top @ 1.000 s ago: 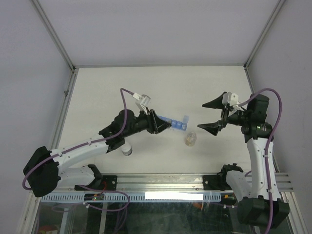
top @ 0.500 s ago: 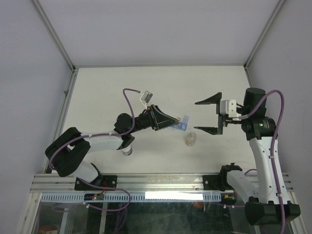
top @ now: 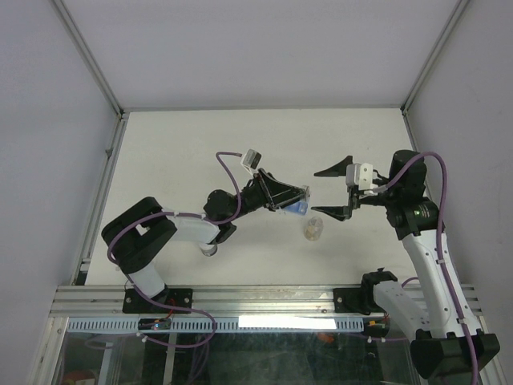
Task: Sort the pills into containers
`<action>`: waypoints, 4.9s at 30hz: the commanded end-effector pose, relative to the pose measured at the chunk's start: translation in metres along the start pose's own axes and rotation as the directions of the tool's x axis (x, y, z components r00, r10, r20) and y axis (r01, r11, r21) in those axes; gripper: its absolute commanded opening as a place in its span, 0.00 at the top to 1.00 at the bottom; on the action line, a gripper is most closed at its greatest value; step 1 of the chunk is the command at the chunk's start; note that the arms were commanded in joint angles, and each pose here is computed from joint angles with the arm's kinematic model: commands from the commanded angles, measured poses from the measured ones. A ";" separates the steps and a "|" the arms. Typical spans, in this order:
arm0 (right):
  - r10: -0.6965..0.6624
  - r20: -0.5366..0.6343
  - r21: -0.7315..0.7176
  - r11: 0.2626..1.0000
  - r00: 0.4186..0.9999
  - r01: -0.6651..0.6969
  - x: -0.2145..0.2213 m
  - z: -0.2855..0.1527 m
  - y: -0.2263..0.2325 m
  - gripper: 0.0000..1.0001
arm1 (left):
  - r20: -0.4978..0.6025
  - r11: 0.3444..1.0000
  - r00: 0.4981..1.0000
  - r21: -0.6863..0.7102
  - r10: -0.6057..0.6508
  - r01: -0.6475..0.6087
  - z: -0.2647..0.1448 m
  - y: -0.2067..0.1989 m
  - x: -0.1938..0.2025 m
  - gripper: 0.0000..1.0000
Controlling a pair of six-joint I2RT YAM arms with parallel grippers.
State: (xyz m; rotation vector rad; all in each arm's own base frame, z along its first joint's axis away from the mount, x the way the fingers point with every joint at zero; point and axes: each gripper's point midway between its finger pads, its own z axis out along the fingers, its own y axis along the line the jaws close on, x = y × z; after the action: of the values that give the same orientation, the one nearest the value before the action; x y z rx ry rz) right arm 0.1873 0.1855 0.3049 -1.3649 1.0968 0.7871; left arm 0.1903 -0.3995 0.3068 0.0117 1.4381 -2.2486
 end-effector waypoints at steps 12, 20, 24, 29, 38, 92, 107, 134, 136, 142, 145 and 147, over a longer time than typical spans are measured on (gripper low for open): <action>-0.049 -0.009 0.037 0.998 0.999 0.049 -0.002 0.005 -0.002 0.34 | 0.071 0.988 0.997 0.153 -0.018 0.007 0.022 -0.032 -0.007 0.70; -0.052 -0.011 0.041 0.998 0.999 0.052 -0.003 0.006 -0.002 0.49 | 0.066 0.988 0.998 0.155 -0.024 0.013 0.025 -0.032 -0.004 0.70; -0.050 -0.013 0.043 0.998 0.999 0.051 -0.003 0.005 -0.002 0.59 | 0.062 0.988 0.998 0.156 -0.024 0.014 0.025 -0.033 -0.003 0.69; -0.021 -0.003 0.039 0.999 1.000 0.021 -0.007 0.005 0.001 0.70 | 0.049 0.988 0.999 0.154 -0.021 0.013 0.025 -0.032 0.000 0.56; 0.118 -0.024 0.060 0.991 0.993 -0.116 -0.007 -0.001 0.003 0.77 | 0.051 0.993 0.995 0.076 0.083 -0.087 0.007 -0.027 0.005 0.14; 0.364 -0.790 0.146 0.893 0.493 -0.425 0.179 -0.016 0.025 0.72 | -0.257 -0.018 -0.018 0.003 0.966 -1.000 -0.056 0.160 0.053 0.18; 0.365 -0.810 0.180 0.900 0.460 -0.397 0.179 -0.025 0.025 0.72 | -0.277 -0.020 -0.020 0.001 0.961 -1.000 -0.055 0.176 0.055 0.20; 0.349 -0.841 0.158 0.890 0.414 -0.428 0.191 -0.013 0.035 0.68 | -0.266 -0.032 -0.032 0.004 0.963 -0.999 -0.050 0.183 0.056 0.30; 0.346 -0.844 0.155 0.889 0.409 -0.431 0.192 -0.012 0.036 0.67 | -0.265 -0.034 -0.034 0.006 0.964 -0.999 -0.049 0.184 0.056 0.32; 0.348 -0.849 0.157 0.884 0.398 -0.440 0.194 -0.010 0.037 0.65 | -0.259 -0.032 -0.034 0.012 0.965 -0.999 -0.047 0.185 0.057 0.34; 0.350 -0.849 0.159 0.883 0.395 -0.442 0.195 -0.009 0.037 0.59 | -0.258 -0.032 -0.034 0.013 0.966 -0.999 -0.047 0.185 0.057 0.34; 0.352 -0.849 0.160 0.882 0.394 -0.443 0.196 -0.008 0.037 0.55 | -0.257 -0.032 -0.034 0.014 0.966 -0.999 -0.047 0.185 0.058 0.34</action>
State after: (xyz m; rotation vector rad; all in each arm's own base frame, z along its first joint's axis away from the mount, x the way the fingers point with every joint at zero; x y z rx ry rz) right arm 0.2079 0.1438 0.1062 -1.6605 2.3234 0.4537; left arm 0.2006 -0.4364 0.0628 1.0794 1.1845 -0.7451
